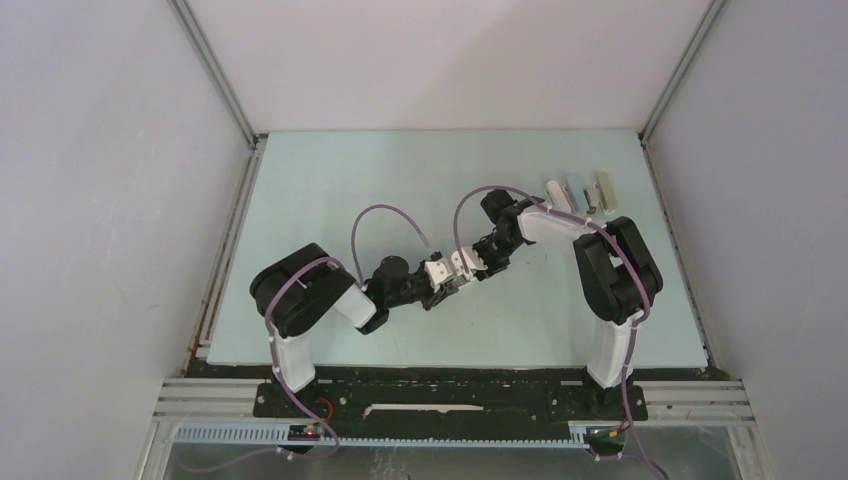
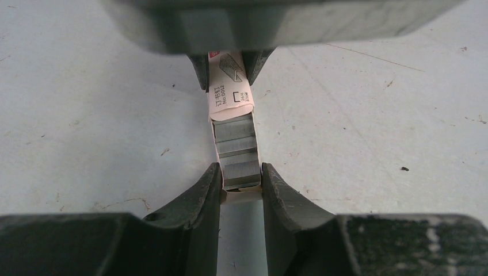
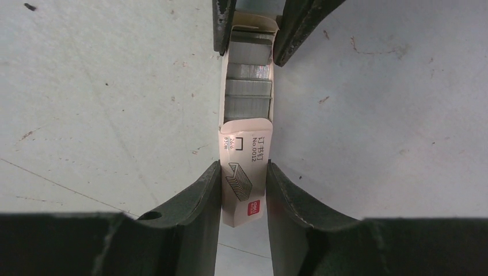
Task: Unload the staples from the stapler
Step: Close the staple box at the center of the board.
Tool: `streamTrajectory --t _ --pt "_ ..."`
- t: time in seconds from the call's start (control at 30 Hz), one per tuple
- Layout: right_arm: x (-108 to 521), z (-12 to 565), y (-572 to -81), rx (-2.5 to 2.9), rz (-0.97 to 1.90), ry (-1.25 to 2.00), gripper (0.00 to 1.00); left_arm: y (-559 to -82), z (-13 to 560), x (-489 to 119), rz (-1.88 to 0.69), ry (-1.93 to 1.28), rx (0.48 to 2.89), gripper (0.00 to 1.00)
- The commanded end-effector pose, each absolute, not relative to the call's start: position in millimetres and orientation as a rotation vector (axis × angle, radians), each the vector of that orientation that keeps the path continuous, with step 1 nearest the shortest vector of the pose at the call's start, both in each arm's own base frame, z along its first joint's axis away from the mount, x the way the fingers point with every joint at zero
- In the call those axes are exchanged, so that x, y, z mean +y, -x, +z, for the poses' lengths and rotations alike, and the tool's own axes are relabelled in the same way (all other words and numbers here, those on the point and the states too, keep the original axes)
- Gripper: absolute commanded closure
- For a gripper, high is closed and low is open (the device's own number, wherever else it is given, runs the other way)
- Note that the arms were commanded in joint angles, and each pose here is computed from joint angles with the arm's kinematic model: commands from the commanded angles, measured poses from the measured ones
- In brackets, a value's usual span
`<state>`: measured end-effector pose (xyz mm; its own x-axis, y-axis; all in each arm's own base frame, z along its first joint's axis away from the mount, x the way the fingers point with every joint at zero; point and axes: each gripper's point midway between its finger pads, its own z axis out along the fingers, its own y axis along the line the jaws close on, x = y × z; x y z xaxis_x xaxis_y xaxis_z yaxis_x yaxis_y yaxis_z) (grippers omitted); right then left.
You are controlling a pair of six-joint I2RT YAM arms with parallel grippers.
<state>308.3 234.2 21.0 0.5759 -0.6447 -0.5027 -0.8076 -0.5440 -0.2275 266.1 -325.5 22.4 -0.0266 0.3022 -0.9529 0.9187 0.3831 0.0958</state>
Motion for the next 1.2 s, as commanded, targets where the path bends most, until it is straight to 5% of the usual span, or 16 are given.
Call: streamTrajectory --t 0.0,1.17 --pt "240.8 25.4 -281.6 1.091 0.633 2.418 0.60 -269.2 49.5 -331.5 -0.696 -1.137 1.453 0.71" --pt "246.7 23.4 -292.8 1.280 0.544 2.353 0.60 -267.3 42.6 -317.5 -0.655 -1.047 1.494 0.74"
